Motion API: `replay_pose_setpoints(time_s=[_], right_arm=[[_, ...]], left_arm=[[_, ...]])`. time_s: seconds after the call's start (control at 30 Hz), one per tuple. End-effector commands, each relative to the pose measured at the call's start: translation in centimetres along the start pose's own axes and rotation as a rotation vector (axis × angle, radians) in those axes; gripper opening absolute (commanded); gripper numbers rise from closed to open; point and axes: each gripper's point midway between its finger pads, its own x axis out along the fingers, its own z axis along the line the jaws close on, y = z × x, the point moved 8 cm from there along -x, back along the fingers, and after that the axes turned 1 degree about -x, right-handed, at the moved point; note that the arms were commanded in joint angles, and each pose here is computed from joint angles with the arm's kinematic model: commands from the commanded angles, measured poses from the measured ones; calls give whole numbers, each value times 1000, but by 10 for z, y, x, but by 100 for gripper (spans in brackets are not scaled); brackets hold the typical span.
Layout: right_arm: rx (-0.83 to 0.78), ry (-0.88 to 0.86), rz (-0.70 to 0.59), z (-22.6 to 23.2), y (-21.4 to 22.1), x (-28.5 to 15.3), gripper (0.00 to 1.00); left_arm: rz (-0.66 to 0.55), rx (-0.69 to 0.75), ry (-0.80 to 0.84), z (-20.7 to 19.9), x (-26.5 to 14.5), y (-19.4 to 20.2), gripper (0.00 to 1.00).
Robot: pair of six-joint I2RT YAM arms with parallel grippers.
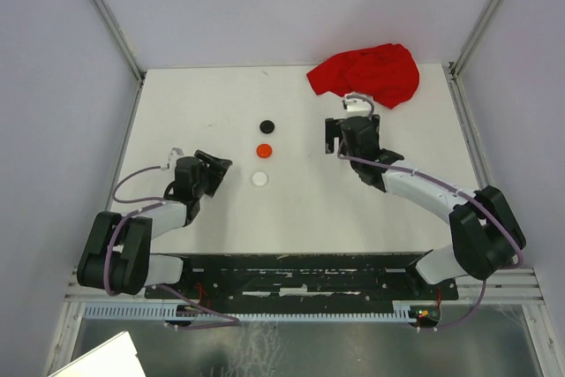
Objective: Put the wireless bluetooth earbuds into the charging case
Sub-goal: Reset both arms
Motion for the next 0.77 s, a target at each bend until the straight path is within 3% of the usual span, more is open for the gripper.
replay_pose_setpoints(time_s=[0.0,0.17,0.3,0.57,0.73], right_arm=[[154,51,78,-17,-9,9,99],[297,108,134,-31,-7,21,99],[375,255,128,-40,-12,22,99],[341,526,127,-63,-10,23,99],[433,635,152,-74,-5,26,99]], left_arm=[[-110,66,-85,14,0,-32,76],[-153,77,-91,16,9,-56,77],[-187,48,-79,17,14,-75,78],[-241,10,-81,25,14,-98,78],[-224,-12,-59,26,15,-100,77]])
